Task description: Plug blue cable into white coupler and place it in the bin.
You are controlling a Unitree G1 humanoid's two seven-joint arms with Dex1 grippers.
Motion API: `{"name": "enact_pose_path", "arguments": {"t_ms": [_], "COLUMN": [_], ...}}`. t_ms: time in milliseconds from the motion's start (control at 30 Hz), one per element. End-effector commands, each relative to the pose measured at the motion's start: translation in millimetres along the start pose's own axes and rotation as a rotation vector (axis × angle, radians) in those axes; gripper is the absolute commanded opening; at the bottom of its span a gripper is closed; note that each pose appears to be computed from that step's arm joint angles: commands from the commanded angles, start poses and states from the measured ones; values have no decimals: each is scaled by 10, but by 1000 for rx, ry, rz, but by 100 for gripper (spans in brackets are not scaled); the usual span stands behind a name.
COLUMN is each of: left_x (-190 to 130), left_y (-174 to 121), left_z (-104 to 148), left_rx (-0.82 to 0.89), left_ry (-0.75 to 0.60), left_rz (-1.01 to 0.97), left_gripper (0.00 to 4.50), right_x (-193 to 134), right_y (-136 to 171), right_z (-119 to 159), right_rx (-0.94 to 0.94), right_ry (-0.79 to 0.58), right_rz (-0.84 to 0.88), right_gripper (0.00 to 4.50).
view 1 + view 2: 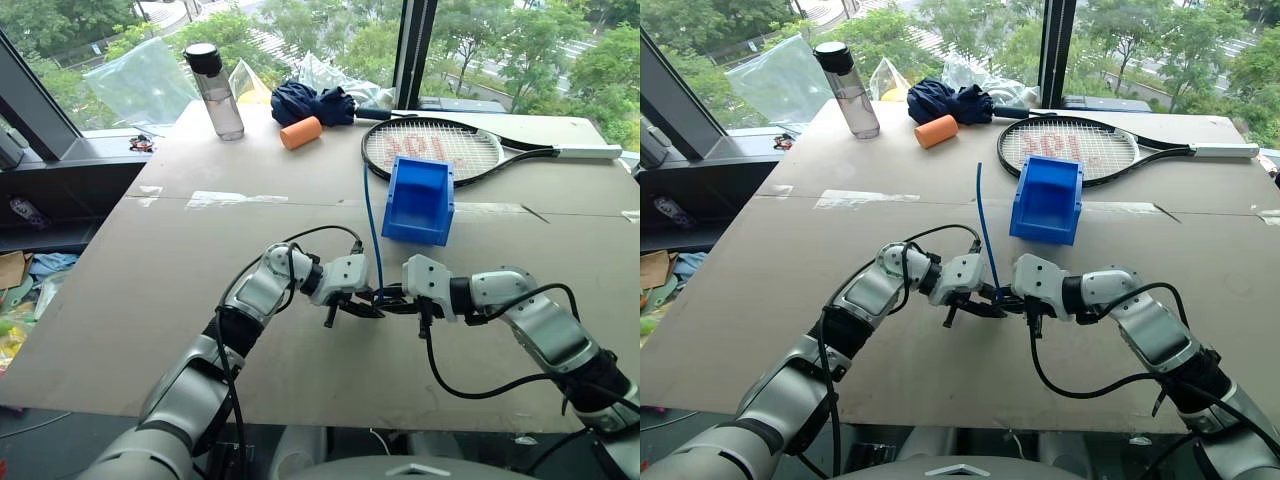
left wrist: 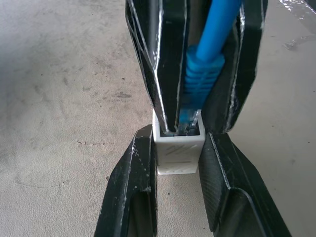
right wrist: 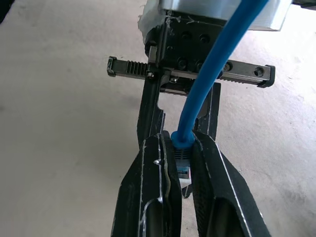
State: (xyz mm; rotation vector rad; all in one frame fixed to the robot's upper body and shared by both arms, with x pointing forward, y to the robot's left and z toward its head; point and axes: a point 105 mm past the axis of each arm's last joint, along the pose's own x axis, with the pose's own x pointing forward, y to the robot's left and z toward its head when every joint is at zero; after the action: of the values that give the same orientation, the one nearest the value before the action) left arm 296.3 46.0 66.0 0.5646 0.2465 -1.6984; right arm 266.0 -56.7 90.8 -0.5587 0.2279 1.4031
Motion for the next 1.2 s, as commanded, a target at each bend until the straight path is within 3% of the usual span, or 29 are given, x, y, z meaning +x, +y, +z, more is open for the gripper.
{"name": "enact_pose_path", "arguments": {"t_ms": [33, 333, 433, 567, 700, 800, 967, 1000, 1100, 1200], "left_x": [71, 103, 74, -102, -450, -646, -842, -860, -900, -931], "left_y": [-27, -27, -48, -66, -124, -158, -196, -169, -98, -41], "left_z": [79, 101, 122, 183, 276, 350, 553, 599, 685, 721], "left_rx": [37, 39, 8, -65, -142, -205, -221, -212, -189, -182], "left_ry": [-20, -32, -62, -116, -204, -252, -312, -318, -329, -329], "left_rz": [-22, -14, -6, 52, 253, 389, 561, 581, 622, 658], "left_gripper": [54, 54, 54, 245, 438, 448, 448, 450, 450, 450], "right_x": [67, 44, 90, -64, -436, -637, -904, -913, -916, -938], "right_y": [306, 375, 201, -95, -235, -469, -1309, -1472, -1777, -1892], "right_z": [-804, -853, -616, -313, 83, 289, 499, 492, 452, 427], "right_rx": [238, 285, 269, 224, 356, 416, 545, 591, 668, 650], "right_ry": [307, 275, 119, -52, -247, -303, -340, -338, -320, -289], "right_rz": [104, 80, -16, -230, -357, -427, -596, -611, -638, -645], "right_gripper": [0, 0, 0, 0, 0, 0, 0, 68, 151, 292]}}
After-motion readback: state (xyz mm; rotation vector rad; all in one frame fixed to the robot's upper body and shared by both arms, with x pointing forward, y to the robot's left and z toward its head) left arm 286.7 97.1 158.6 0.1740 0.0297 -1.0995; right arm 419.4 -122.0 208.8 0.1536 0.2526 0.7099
